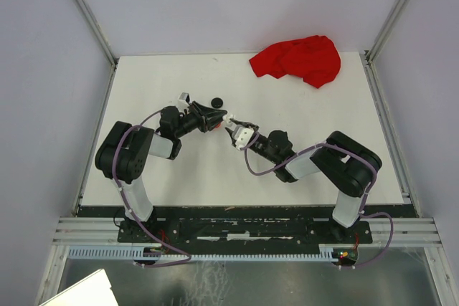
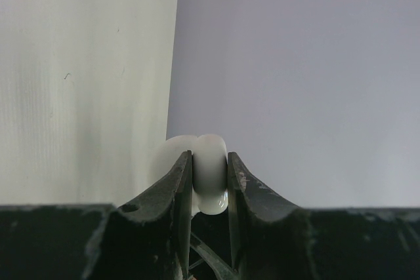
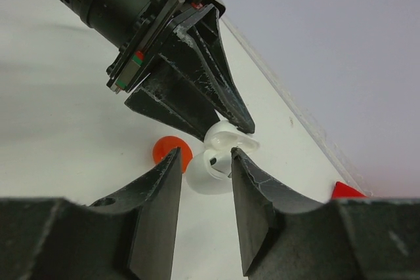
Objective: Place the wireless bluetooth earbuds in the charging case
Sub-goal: Place the earbud in the charging case, then close the charging case.
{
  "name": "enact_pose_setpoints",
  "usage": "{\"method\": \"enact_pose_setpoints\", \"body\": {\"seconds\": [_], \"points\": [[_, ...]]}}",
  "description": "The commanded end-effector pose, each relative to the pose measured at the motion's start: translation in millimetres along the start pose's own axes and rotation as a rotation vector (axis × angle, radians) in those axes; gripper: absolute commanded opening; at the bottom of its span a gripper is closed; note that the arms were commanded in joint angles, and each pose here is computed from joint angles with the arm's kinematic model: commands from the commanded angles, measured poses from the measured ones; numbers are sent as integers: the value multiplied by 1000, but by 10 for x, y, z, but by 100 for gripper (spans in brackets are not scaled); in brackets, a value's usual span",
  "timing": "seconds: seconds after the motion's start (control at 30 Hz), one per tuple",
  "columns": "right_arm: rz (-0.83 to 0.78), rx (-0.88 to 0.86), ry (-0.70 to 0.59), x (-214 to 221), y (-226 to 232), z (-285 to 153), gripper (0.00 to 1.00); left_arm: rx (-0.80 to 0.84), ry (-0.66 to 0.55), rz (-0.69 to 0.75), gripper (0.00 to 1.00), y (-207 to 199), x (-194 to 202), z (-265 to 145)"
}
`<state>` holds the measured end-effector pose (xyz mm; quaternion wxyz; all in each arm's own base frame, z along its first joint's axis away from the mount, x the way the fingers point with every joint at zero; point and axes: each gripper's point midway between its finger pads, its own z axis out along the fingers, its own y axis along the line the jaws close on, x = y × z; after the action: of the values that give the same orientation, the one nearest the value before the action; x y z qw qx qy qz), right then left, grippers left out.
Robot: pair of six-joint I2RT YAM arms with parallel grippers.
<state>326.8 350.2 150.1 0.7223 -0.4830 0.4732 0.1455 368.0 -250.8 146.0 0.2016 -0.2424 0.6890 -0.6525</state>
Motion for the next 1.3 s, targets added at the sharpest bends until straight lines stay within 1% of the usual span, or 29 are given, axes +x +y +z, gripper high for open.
{"method": "enact_pose_setpoints", "body": {"seconds": [0.0, 0.1, 0.17, 0.23, 0.3, 0.37, 0.4, 0.43, 0.47, 0.5, 0.57, 0.63, 0.77, 0.87, 0.97, 1.1, 1.27], "points": [[9, 136, -136, -447, -345, -19, 45, 72, -11, 18, 3, -233, -27, 37], [11, 192, -152, -601, -525, -34, 46, 67, -13, 17, 3, -188, -28, 30], [17, 233, -136, -640, -638, -62, 47, 71, -14, 18, 3, -174, -24, 18], [53, 296, -92, -624, -776, -111, 53, 83, -11, 25, 3, -185, -13, 7], [106, 377, -22, -565, -930, -188, 58, 104, -5, 43, 3, -224, 3, -3], [203, 500, 84, -463, -1140, -311, 61, 122, 4, 61, 3, -263, 19, -9], [284, 578, 159, -379, -1238, -392, 62, 129, 8, 71, 3, -279, 26, -8], [351, 659, 262, -270, -1333, -511, 66, 132, 10, 77, 3, -286, 28, -6], [401, 706, 368, -184, -1405, -606, 69, 135, 12, 79, 3, -294, 28, -6], [434, 696, 474, -98, -1409, -673, 72, 138, 12, 76, 3, -299, 29, -5], [481, 683, 617, 5, -1404, -782, 75, 143, 1, 62, 3, -320, 7, -1], [478, 661, 656, 87, -1345, -816, 77, 139, -28, 36, 3, -327, -40, 1], [462, 613, 697, 250, -1181, -862, 82, 155, -113, -21, 3, -416, -141, -31], [472, 536, 731, 367, -1002, -835, 92, 173, -174, -52, 3, -512, -195, -57], [498, 478, 689, 379, -877, -768, 99, 180, -216, -89, 3, -582, -218, -49], [533, 462, 592, 333, -828, -664, 100, 147, -269, -119, 3, -548, -233, 9], [563, 422, 536, 322, -713, -520, 99, 129, -286, -177, 3, -491, -174, 148]]}}
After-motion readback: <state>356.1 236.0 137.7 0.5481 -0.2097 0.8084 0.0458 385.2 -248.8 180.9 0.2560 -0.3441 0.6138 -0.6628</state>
